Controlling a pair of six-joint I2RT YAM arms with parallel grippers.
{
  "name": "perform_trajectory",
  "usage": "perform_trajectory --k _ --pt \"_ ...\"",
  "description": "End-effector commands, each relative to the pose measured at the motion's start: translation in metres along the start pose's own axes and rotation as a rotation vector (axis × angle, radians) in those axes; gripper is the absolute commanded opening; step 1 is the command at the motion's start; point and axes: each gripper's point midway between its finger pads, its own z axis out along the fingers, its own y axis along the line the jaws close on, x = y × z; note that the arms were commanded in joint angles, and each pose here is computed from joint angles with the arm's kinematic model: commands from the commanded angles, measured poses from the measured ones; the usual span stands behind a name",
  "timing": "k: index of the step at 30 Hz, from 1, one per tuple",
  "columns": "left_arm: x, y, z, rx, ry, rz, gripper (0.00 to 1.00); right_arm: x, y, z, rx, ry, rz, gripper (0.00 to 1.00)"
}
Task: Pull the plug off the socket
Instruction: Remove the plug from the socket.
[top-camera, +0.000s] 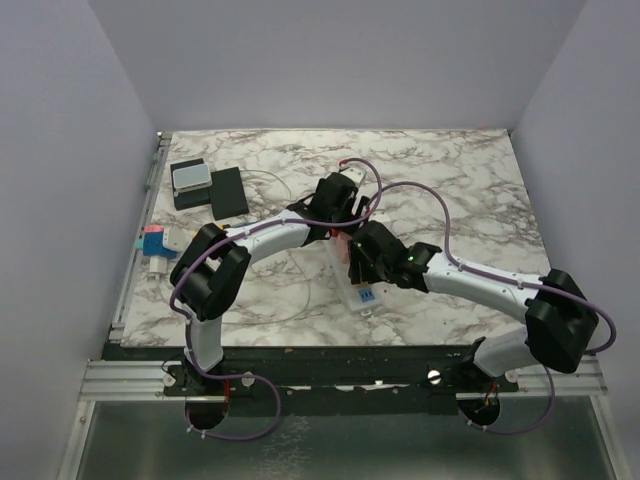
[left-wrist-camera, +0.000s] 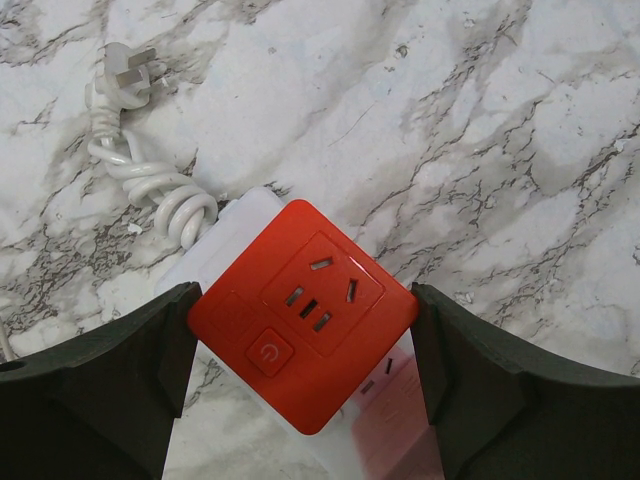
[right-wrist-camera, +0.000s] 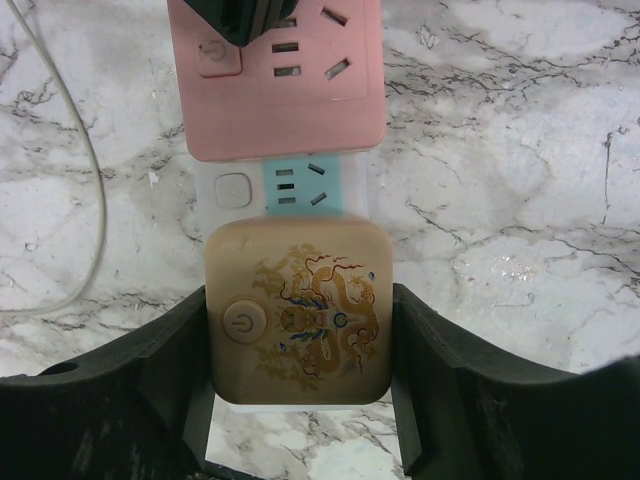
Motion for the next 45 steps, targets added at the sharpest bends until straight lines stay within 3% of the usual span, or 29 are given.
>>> perform_trajectory --k 1,23,45 --pt "0.092 0.020 0.004 -0.066 0.293 0.109 0.00 -0.032 -0.001 0.003 0.076 -0.147 0.056 0.00" --pt "0.095 0.021 0.006 -0.068 0.304 0.119 0.00 -0.040 0.015 -0.014 0.023 -0.207 0.104 0.00" --pt "0.097 0.021 0.007 -0.071 0.308 0.123 0.00 -0.045 -0.005 -0.024 -0.028 -0.224 0.181 0.00"
